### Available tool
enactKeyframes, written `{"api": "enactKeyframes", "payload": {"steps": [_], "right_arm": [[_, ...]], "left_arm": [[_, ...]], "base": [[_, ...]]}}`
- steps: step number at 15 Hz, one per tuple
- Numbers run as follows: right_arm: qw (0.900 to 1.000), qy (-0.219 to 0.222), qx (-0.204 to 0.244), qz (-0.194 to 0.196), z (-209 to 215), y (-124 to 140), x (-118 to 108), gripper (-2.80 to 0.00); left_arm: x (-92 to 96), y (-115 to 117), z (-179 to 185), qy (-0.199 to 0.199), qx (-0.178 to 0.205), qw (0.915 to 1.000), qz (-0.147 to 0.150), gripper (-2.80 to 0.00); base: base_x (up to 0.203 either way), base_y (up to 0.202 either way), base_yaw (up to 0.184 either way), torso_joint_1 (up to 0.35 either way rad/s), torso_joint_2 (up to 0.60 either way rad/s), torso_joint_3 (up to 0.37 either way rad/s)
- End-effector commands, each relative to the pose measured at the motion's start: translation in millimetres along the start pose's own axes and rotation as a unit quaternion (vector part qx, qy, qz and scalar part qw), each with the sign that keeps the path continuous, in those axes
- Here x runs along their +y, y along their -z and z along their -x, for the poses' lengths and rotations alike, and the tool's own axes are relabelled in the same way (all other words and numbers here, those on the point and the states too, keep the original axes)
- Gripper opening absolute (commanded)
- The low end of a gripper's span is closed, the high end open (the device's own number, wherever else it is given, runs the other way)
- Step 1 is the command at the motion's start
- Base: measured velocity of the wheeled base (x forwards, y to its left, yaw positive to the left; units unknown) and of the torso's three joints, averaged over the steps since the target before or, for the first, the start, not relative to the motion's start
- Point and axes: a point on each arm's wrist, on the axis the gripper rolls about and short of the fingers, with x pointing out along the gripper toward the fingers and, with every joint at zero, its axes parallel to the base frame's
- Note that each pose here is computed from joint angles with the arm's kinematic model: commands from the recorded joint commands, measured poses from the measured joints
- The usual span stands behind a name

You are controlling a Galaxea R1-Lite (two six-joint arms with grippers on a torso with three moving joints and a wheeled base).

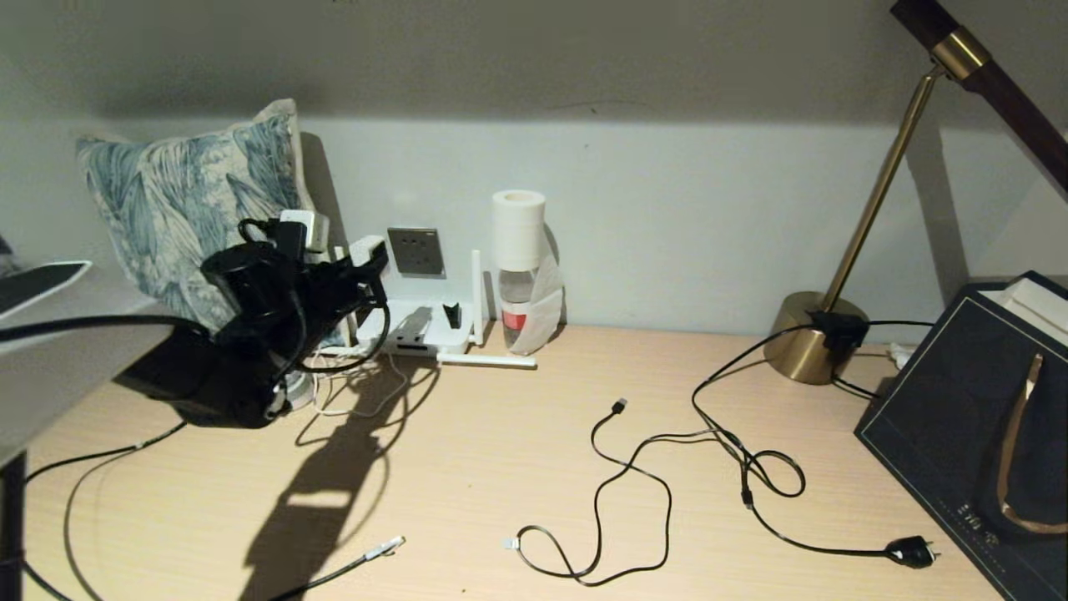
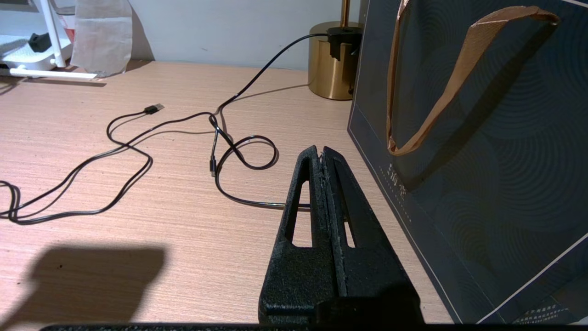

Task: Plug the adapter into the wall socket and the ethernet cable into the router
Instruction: Align plug and socket

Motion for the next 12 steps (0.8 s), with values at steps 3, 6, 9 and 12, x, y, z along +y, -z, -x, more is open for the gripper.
{"api": "enactKeyframes", "payload": {"steps": [3, 6, 9, 12], "right_arm": [[1.0, 0.0, 0.018, 0.0, -2, 10, 0, -2.8], [1.0, 0.0, 0.018, 0.0, -2, 10, 0, -2.8], [1.0, 0.0, 0.018, 0.0, -2, 10, 0, -2.8], [1.0, 0.0, 0.018, 0.0, -2, 10, 0, -2.8]], "left_arm": [[3.2, 44, -25, -0.012, -0.062, 0.9978, -0.021, -2.8], [2.8, 49, -25, -0.006, -0.066, 0.9976, -0.02, -2.8], [1.9, 54, -30, 0.002, -0.072, 0.9972, -0.02, -2.8], [1.8, 67, -40, 0.003, -0.076, 0.997, -0.018, -2.8]], "base": [[0.0, 0.0, 0.0, 0.0, 0.0, 0.0], [0.0, 0.0, 0.0, 0.0, 0.0, 0.0], [0.0, 0.0, 0.0, 0.0, 0.0, 0.0], [0.0, 0.0, 0.0, 0.0, 0.0, 0.0]]}}
